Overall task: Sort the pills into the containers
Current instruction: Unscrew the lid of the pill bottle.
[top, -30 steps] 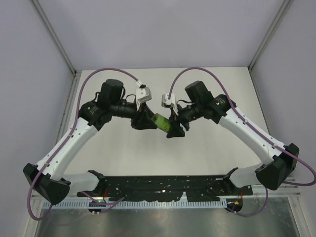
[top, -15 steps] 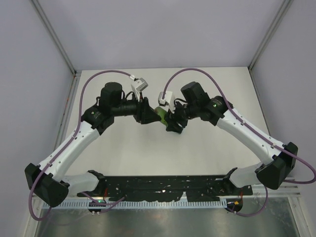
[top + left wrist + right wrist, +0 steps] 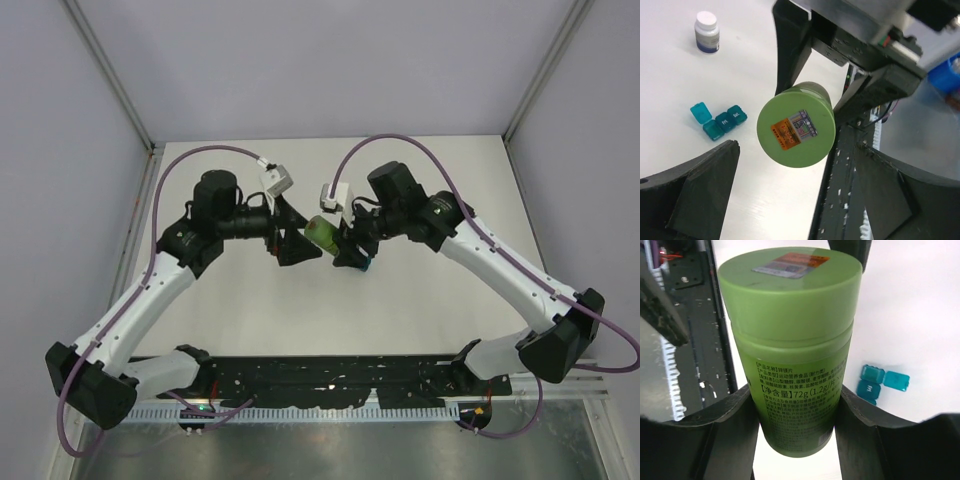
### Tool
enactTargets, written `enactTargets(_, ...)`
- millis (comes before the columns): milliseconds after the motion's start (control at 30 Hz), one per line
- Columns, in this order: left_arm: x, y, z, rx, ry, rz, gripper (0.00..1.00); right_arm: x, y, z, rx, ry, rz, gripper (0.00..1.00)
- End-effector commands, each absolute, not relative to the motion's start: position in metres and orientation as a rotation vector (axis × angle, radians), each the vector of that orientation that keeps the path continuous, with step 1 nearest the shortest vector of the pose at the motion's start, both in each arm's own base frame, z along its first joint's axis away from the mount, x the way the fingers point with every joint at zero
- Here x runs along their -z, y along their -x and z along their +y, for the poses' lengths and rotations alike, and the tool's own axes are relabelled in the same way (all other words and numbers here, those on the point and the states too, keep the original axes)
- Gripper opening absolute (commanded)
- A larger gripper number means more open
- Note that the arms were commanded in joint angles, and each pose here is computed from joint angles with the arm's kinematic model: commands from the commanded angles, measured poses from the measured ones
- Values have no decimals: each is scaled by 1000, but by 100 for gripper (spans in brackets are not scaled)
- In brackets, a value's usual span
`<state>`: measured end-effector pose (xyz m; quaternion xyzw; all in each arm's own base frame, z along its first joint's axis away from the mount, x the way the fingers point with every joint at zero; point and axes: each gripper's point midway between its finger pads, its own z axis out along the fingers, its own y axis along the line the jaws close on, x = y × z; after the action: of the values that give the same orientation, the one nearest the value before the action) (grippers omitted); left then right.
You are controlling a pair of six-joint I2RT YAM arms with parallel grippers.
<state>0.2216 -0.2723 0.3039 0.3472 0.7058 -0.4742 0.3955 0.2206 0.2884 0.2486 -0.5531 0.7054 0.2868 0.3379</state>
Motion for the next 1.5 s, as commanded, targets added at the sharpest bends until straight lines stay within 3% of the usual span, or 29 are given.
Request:
enactTargets(0,-325,-190,-261,1086,-1238,1465,100,-281,-187,301,-967,1571,1675,5)
enactTargets(300,-345,-170,-265,1116,-1355,1317,99,-280,-156,302,-1169,1692,1654,5)
enactTargets(467,-343,-166,-272,1162,-1345,1327,83,-281,-155,302,-1188,1697,1652,5)
enactTargets(600,-339,-166,-276,1201,-1331,1363,58,-280,-156,304,-1189,1693,1654,6)
enactTargets(667,-336,-168,-277,1214,-1321,1385,41,-281,-158,304,-1178,1684,1657,6)
enactTargets(767,-334,-173,-280,1226,-1289,1424,2,-282,-167,306,-1123,1649,1671,5)
enactTargets(900,-329,-190,-283,1202,-1174,1518,0,-282,-192,307,-985,1560,1719,5)
enactTargets(1200,-317,-243,-269,1081,-610,1952,0,-288,-267,295,-586,1247,1835,5)
enactTargets(1233,-317,-242,-268,1085,-585,1974,14,-289,-272,294,-565,1227,1840,6)
enactTargets(1367,-334,-227,-276,1209,-613,1912,87,-284,-279,291,-523,1195,1869,5)
enactTargets(1400,-338,-222,-277,1228,-655,1875,99,-283,-276,292,-538,1207,1865,5)
enactTargets(1467,-347,-215,-276,1231,-746,1802,100,-282,-269,295,-578,1242,1854,5)
